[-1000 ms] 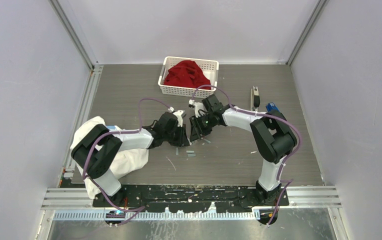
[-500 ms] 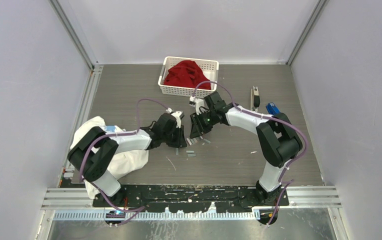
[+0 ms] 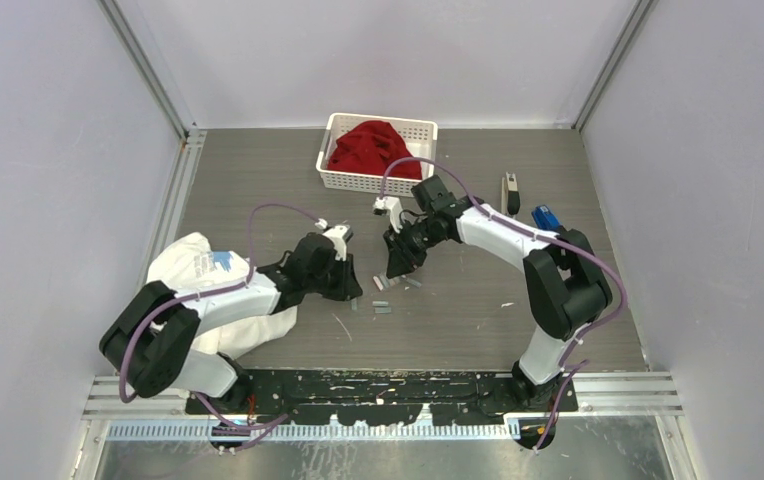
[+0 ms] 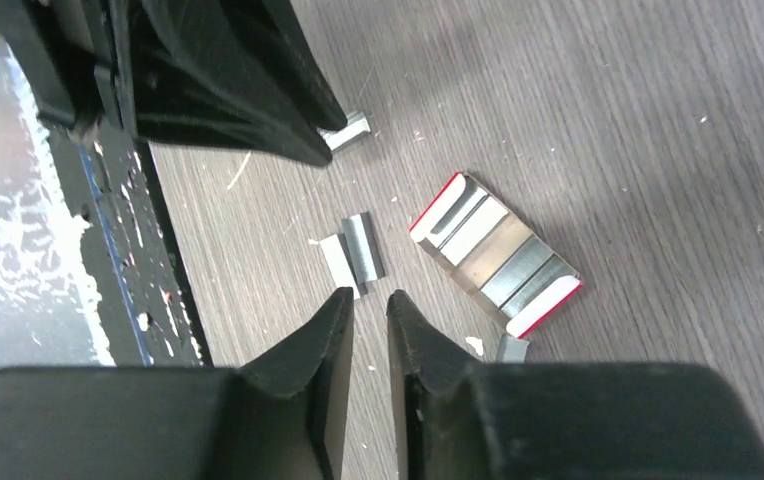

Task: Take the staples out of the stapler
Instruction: Adjust the staple in the staple box, then pick up the staple from the center of the board.

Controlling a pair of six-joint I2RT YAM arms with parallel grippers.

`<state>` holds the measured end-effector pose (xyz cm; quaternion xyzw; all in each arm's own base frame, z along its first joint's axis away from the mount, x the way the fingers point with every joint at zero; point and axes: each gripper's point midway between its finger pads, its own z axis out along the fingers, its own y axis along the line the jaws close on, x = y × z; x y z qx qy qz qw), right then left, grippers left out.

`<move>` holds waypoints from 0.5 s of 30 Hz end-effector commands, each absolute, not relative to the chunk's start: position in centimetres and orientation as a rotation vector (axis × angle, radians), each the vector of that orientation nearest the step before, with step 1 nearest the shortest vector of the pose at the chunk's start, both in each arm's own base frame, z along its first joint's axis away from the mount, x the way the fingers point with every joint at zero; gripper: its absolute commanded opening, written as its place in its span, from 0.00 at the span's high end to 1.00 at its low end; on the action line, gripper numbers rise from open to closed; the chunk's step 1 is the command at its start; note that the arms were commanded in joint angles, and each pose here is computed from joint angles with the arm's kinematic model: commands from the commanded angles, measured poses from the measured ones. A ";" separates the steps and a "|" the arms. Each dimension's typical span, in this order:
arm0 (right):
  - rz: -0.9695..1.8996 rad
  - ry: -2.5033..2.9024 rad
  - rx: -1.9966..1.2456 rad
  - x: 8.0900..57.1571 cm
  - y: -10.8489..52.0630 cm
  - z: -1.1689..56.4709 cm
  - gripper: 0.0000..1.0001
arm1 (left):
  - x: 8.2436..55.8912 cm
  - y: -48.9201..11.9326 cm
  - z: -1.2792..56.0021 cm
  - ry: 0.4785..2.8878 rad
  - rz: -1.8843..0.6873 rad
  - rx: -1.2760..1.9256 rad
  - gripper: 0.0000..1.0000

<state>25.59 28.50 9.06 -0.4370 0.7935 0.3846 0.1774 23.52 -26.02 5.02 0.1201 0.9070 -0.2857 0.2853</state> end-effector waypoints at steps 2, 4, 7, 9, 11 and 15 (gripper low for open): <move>0.920 2.081 -1.516 24.7 27.9 9.4 0.84 | 23.8 -25.9 6.7 2.346 -0.834 0.304 0.81; 0.850 2.090 -1.580 24.4 27.8 8.3 0.93 | 23.6 -25.8 6.8 2.345 -0.841 0.304 0.81; 0.765 2.104 -1.641 24.3 27.6 6.8 0.96 | 23.5 -25.7 6.9 2.340 -0.841 0.304 0.81; 0.729 2.104 -1.665 24.3 27.6 6.2 0.96 | 23.4 -25.6 7.1 2.335 -0.843 0.302 0.81; 0.699 2.105 -1.682 24.2 27.6 5.6 0.96 | 23.4 -25.6 7.3 2.329 -0.848 0.303 0.81; 0.647 2.119 -1.727 23.9 27.6 4.2 0.96 | 23.2 -26.0 7.9 2.290 -0.895 0.324 0.81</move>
